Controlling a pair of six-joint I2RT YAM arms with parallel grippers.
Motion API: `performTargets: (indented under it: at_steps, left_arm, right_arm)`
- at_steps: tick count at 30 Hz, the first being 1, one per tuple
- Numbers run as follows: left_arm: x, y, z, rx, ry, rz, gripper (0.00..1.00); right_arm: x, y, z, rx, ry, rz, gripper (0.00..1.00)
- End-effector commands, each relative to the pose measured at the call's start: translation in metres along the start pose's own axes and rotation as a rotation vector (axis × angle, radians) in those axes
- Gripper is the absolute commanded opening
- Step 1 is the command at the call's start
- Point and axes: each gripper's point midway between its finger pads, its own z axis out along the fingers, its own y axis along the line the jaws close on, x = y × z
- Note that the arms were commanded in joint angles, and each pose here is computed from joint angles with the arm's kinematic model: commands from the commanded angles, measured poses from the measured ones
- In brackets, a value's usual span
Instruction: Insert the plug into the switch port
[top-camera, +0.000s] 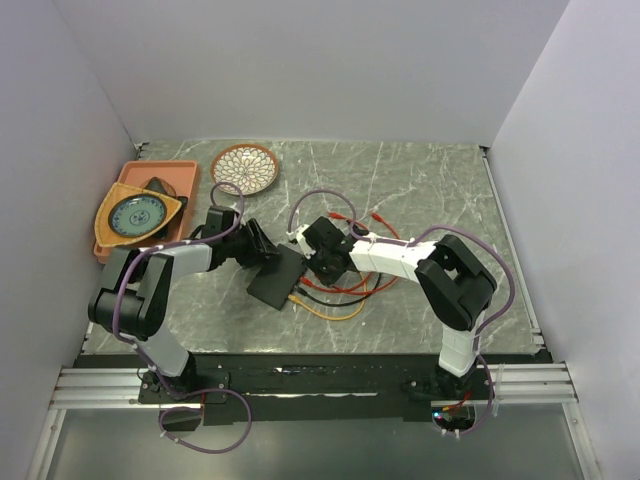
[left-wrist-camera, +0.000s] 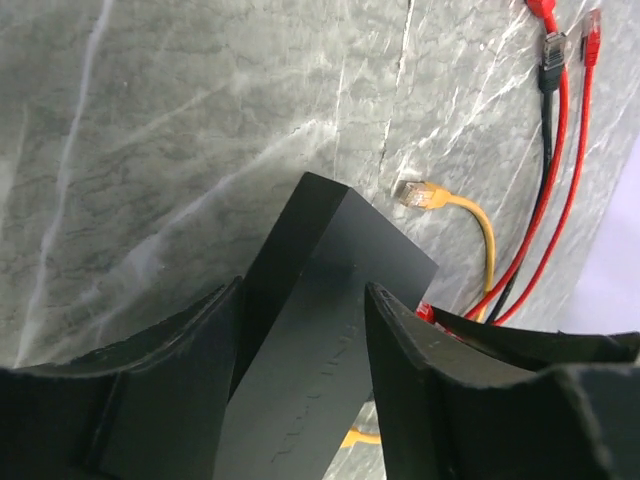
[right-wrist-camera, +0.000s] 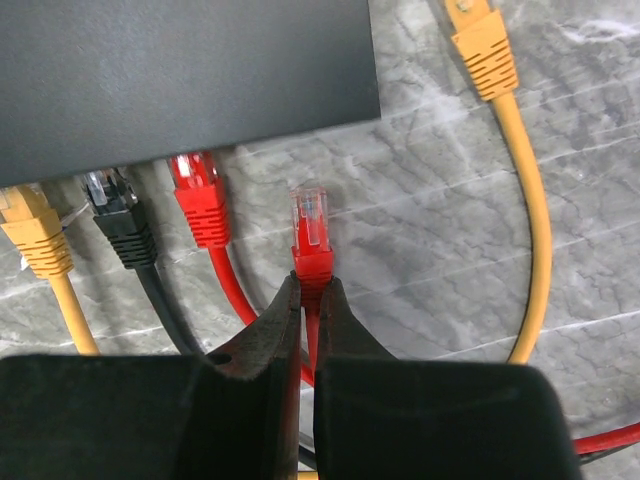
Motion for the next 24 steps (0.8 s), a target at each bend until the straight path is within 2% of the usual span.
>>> performTargets:
  at_steps: [1,12,24]
  left_arm:
    - [-0.004,0.002,0.004,-0.035,-0.027,0.031,0.55]
    - [0.003,0.014,0.009,-0.093,-0.015,0.046,0.49]
    - [0.009,0.011,0.012,-0.071,0.016,0.043,0.45]
  right_arm:
    - [-0.019,0.001,0.002,0.022,-0.047,-0.015,0.00]
    - [-0.029,0.002,0.001,0.030,-0.078,-0.019,0.00]
    - [-0.043,0.005,0.001,0.020,-0.110,-0.040,0.00]
